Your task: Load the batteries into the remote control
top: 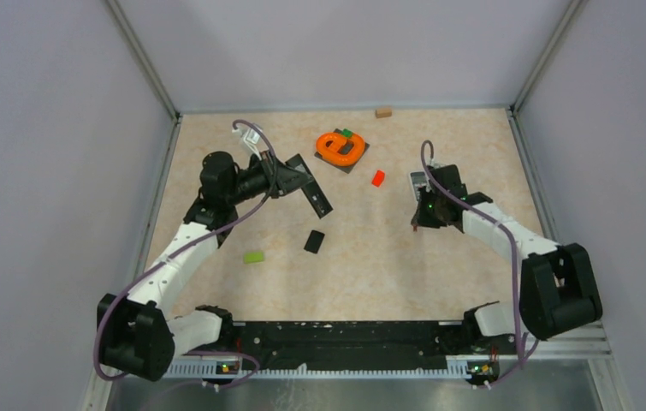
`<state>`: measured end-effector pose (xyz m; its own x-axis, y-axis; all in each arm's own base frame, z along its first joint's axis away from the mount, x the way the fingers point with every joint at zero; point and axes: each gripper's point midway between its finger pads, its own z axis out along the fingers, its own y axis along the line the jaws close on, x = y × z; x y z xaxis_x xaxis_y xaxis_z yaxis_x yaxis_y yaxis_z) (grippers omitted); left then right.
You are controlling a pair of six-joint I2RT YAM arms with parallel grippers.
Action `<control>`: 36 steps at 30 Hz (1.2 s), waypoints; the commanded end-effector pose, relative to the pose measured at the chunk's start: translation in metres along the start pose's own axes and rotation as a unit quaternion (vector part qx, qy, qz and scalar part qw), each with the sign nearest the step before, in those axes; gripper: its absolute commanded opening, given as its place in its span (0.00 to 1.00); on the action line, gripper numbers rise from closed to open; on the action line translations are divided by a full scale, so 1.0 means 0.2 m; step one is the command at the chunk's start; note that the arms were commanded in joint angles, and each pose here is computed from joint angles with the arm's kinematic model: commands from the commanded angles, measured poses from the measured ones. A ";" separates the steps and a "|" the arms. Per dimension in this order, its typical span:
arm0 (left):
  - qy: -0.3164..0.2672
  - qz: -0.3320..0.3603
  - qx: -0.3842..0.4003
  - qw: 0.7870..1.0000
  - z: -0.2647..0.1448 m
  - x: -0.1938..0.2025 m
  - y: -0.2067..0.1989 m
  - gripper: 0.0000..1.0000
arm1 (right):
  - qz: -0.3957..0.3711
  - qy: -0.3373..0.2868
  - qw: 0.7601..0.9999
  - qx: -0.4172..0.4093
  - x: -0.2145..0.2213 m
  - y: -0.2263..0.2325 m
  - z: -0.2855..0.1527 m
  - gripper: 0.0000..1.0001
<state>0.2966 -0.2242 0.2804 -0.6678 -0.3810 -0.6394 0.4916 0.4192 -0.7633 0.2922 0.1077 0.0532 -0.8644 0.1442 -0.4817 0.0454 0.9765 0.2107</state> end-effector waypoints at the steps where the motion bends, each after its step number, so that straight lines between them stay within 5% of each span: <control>1: 0.010 -0.013 0.051 0.999 0.03 -0.02 -0.09 0.00 | -0.053 -0.108 0.982 -0.146 -0.26 0.43 -0.28 0.00; 10: 0.047 -0.091 0.061 0.993 0.11 0.06 -0.03 0.00 | -0.111 -0.191 0.920 -0.325 -0.33 1.07 -0.80 0.00; 36: 0.064 -0.129 0.036 0.989 0.17 0.12 0.06 0.00 | -0.211 -0.174 0.914 -0.300 -0.20 1.31 -0.81 0.07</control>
<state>0.3025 -0.2535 0.2451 -0.8579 -0.3570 -0.3696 0.2840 0.2700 -0.9200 0.2503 0.3235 0.2326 -0.5901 -0.1090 -0.7999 -0.5998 0.7224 0.3440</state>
